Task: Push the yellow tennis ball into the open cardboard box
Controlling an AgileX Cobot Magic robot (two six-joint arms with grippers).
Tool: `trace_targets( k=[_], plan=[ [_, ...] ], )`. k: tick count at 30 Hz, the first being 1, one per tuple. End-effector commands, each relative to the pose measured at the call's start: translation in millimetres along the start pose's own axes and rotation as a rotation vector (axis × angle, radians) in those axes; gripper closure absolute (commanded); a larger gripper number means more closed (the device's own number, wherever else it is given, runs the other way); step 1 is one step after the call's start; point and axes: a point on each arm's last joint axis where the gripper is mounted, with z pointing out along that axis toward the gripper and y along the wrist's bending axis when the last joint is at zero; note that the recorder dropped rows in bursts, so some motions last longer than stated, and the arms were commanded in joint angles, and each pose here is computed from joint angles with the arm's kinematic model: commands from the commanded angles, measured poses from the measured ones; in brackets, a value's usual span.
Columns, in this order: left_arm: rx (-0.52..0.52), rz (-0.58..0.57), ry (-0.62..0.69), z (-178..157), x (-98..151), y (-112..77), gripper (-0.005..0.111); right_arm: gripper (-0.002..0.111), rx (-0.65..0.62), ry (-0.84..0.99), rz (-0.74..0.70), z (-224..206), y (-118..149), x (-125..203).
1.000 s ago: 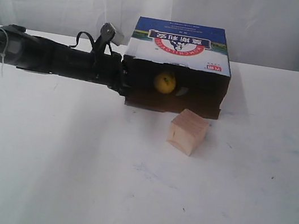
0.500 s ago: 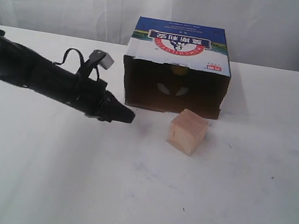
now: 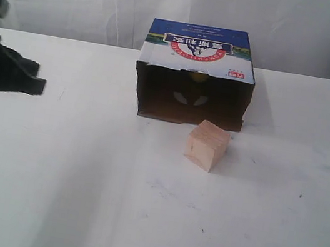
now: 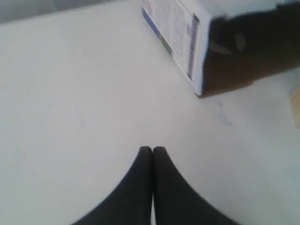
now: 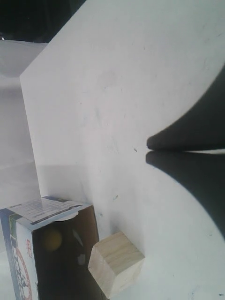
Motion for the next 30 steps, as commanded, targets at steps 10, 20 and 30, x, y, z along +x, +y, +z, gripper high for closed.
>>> trace_targets(
  k=[10, 20, 30],
  plan=[
    [-0.159, 0.221, -0.520, -163, 17, -11.5, 0.107, 0.108, 0.008, -0.016, -0.006, 0, -1, 0],
    [-0.208, 0.213, -0.714, -204, 53, -15.2, 0.107, 0.108, 0.008, -0.016, -0.006, 0, -1, 0],
    [-0.151, 0.390, -0.725, -195, 81, -25.7, 0.107, 0.108, 0.008, -0.016, -0.006, 0, -1, 0]
  ],
)
